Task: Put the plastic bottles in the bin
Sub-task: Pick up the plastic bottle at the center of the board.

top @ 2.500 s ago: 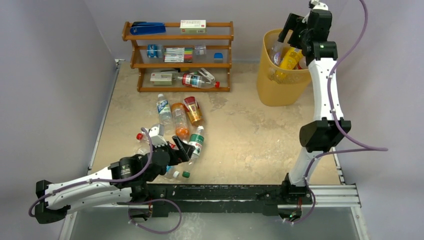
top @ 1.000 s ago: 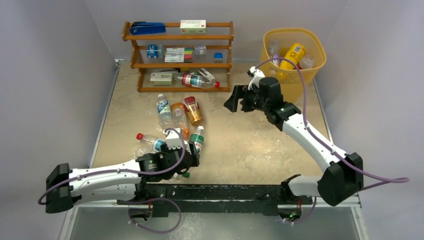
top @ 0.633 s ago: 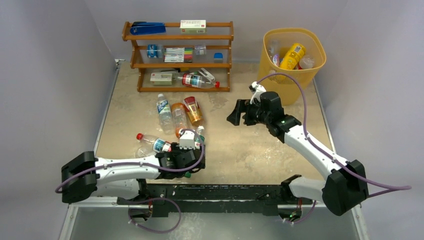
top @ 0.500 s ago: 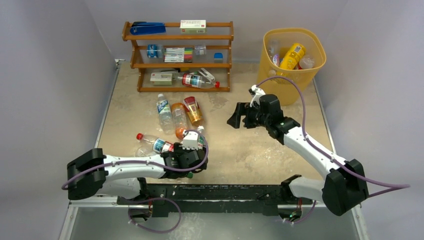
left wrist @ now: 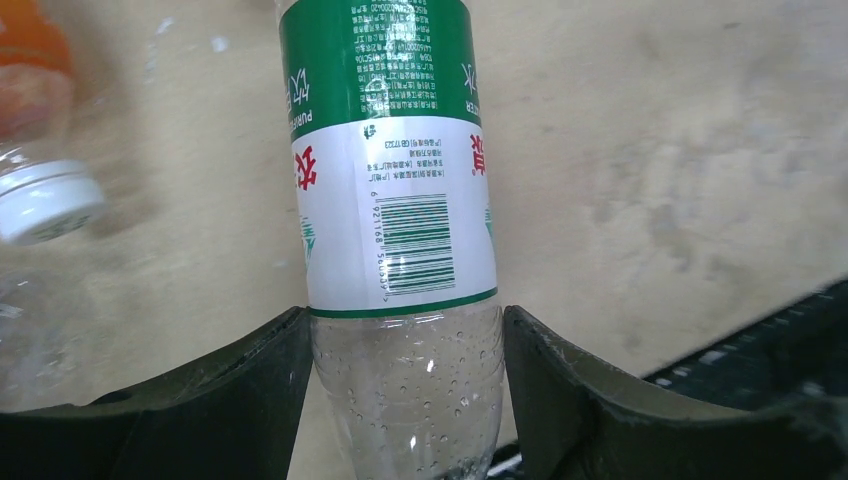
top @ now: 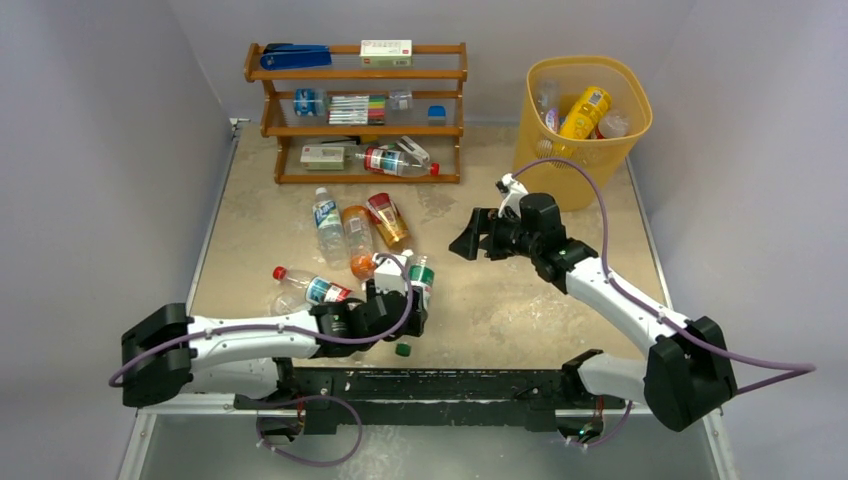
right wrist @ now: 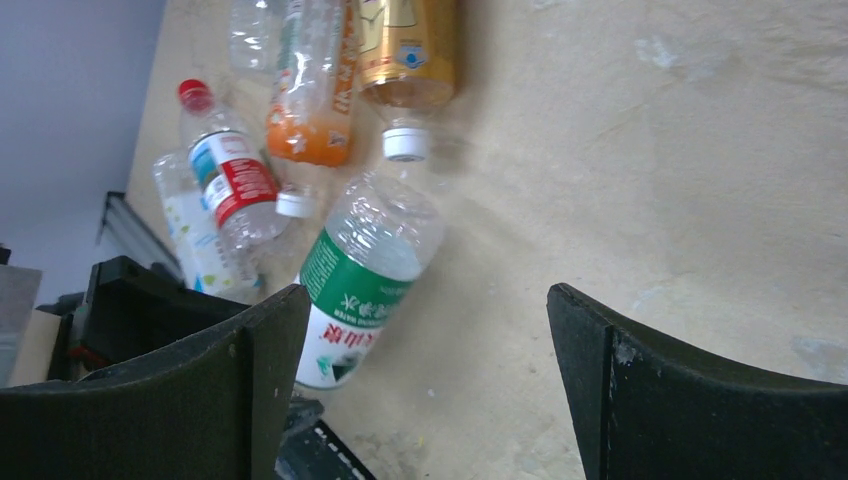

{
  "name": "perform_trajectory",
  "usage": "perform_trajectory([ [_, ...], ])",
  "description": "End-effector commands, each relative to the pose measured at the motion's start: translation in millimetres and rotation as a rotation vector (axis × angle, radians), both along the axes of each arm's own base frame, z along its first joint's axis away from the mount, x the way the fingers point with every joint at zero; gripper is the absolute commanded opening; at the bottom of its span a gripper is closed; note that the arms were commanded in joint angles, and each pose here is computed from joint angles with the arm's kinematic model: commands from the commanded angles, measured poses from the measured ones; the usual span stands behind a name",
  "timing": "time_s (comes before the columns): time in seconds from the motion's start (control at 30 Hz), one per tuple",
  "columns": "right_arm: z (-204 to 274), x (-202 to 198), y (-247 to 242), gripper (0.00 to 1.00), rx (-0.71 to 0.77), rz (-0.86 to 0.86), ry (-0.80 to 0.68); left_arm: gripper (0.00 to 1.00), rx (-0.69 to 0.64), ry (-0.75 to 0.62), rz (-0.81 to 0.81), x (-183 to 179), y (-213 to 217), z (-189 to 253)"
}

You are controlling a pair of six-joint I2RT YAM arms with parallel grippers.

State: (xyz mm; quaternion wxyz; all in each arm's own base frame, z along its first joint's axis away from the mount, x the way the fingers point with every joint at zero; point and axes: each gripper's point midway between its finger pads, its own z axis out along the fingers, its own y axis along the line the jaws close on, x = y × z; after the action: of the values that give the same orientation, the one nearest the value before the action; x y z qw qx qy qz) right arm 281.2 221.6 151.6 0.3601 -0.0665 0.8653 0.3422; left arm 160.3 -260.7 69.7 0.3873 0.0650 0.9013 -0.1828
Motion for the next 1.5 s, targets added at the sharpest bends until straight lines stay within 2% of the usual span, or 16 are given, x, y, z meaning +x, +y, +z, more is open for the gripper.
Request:
perform_trajectory([
  [0.0,22.5,-10.9,26.2,0.91,0.150,0.115,-0.019,0.66,-0.272,-0.062,-0.145,-7.5,-44.1,59.5],
  [0.13,25.3,-17.7,36.3,0.91,0.220,0.162,0.005,0.66,-0.349,-0.082,-0.197,-14.7,-48.4,78.1],
  [0.3,29.6,-25.7,44.1,0.91,0.285,0.208,0.026,0.66,-0.377,-0.088,-0.216,-18.6,-46.8,83.6],
  [0.9,14.3,-31.8,46.8,0.92,0.287,0.219,0.078,0.66,-0.437,-0.129,-0.202,-17.2,-42.2,100.3],
  [1.13,18.4,-40.2,53.8,0.92,0.358,0.264,0.091,0.66,-0.450,-0.142,-0.199,-16.9,-39.9,104.3],
  [1.47,32.3,-53.3,66.2,0.84,0.447,0.342,0.094,0.66,-0.449,-0.144,-0.187,-15.2,-40.0,98.2],
])
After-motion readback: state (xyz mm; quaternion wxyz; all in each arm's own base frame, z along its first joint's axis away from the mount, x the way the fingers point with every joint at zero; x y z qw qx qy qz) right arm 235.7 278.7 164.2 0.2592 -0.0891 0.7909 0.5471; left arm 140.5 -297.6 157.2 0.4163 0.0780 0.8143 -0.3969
